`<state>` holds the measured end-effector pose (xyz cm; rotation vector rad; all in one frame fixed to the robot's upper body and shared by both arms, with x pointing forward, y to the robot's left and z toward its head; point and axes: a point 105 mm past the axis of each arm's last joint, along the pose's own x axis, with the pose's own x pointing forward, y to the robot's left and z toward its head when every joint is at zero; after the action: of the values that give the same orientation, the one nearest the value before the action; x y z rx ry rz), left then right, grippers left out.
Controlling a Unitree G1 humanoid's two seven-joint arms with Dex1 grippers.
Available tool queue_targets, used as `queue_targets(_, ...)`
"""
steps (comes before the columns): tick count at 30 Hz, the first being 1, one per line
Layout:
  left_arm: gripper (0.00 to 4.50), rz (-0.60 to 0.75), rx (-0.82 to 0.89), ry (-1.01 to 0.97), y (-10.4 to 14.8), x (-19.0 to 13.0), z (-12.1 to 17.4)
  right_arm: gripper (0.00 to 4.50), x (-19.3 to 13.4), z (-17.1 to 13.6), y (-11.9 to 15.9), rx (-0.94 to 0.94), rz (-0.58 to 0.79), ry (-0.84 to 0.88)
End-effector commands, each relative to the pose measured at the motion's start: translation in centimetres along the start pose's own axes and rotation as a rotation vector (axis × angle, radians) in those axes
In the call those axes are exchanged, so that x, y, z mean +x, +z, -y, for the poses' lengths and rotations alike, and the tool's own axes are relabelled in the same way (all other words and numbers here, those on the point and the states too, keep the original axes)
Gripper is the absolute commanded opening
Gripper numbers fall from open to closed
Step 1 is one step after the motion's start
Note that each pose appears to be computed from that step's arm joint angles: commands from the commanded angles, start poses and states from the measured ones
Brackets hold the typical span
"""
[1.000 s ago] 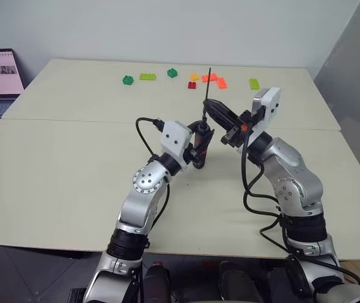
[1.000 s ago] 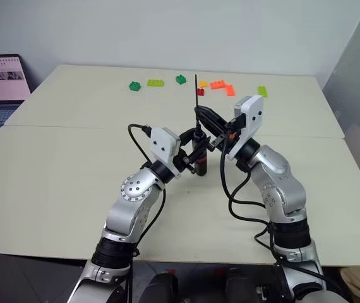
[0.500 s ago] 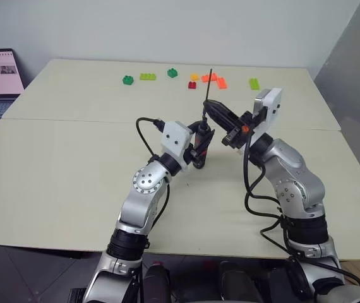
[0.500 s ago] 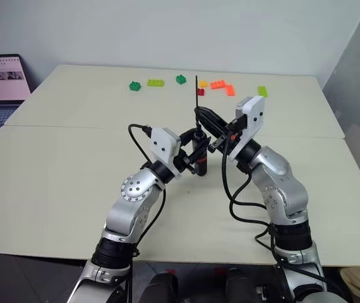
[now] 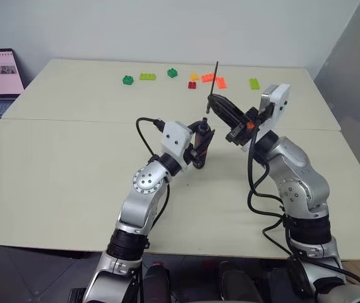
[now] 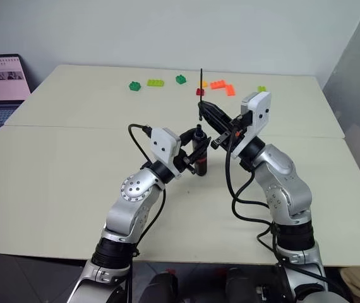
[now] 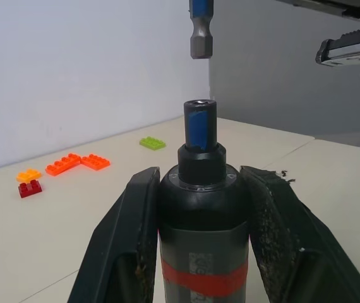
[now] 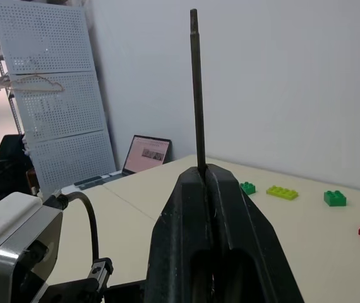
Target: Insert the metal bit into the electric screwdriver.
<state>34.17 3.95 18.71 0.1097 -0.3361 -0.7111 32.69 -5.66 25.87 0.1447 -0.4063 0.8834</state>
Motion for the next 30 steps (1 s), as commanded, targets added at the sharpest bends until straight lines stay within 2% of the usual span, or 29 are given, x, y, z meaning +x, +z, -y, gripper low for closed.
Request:
queue_targets(1, 1.64, 0.005, 0.005, -0.018, 0.2, 0.0, 0.5, 0.00, 0.0, -0.4, 0.8, -0.020, 0.024, 0.016)
queue_targets(30, 1.64, 0.003, 0.002, -0.022, 0.2, -0.1, 0.7, 0.00, -0.5, -0.3, -0.5, -0.011, -0.028, 0.004)
